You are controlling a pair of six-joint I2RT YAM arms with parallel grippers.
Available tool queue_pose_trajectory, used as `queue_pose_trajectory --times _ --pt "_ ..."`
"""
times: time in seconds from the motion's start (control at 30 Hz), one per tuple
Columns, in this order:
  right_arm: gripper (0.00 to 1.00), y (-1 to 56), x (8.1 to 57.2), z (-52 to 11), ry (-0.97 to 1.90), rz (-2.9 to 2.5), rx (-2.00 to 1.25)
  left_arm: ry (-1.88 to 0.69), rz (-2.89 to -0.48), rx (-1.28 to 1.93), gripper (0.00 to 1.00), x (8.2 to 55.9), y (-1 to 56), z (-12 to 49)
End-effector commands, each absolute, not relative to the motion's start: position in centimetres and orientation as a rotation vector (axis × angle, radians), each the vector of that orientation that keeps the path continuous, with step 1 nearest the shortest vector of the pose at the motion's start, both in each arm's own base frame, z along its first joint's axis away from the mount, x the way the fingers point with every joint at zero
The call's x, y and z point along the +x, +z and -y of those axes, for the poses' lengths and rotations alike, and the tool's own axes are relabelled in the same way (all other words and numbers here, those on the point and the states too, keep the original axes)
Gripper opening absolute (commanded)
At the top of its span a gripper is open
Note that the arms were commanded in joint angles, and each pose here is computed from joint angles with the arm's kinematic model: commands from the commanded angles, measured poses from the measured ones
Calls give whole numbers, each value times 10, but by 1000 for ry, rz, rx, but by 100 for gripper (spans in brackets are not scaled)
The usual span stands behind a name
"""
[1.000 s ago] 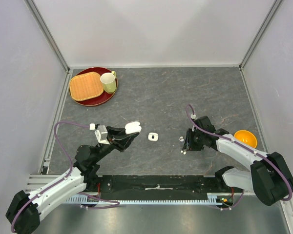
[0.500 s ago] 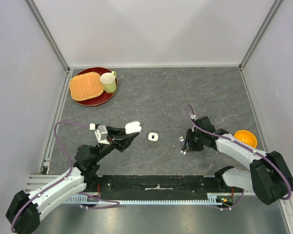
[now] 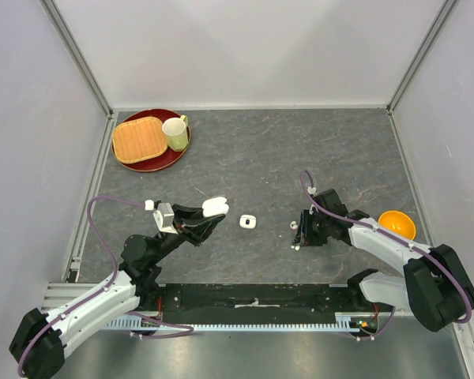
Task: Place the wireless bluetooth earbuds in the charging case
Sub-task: Pick up the earbud from the center of the board.
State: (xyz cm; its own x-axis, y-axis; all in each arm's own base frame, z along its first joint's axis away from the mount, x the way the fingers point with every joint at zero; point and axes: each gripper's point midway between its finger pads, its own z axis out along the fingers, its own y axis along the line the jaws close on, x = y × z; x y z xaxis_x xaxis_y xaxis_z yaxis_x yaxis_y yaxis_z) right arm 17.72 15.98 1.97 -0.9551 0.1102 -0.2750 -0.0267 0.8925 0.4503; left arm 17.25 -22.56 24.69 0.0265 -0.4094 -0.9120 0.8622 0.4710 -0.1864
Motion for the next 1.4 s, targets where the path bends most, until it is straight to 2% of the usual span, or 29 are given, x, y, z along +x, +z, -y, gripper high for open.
queue_pose_trajectory --times 0.0,0.4,0.73,0.9,1.07,1.37 --pt "34 16 175 -161 666 -2764 60 -1067 -1136 456 2 172 258 223" --pt "22 19 178 -165 700 -2727 54 -1071 -1141 453 2 171 256 223" --pt "1 46 190 -172 764 -2621 61 -1063 -1141 449 2 173 256 222" --pt "0 69 195 -183 847 -2551 16 -1062 -1138 451 2 172 257 222" --pt "0 116 209 -206 1006 -2389 -100 -1065 -1132 458 2 171 257 222" --pt "0 252 219 -248 1267 -1934 -470 -1080 -1117 497 2 165 260 226"
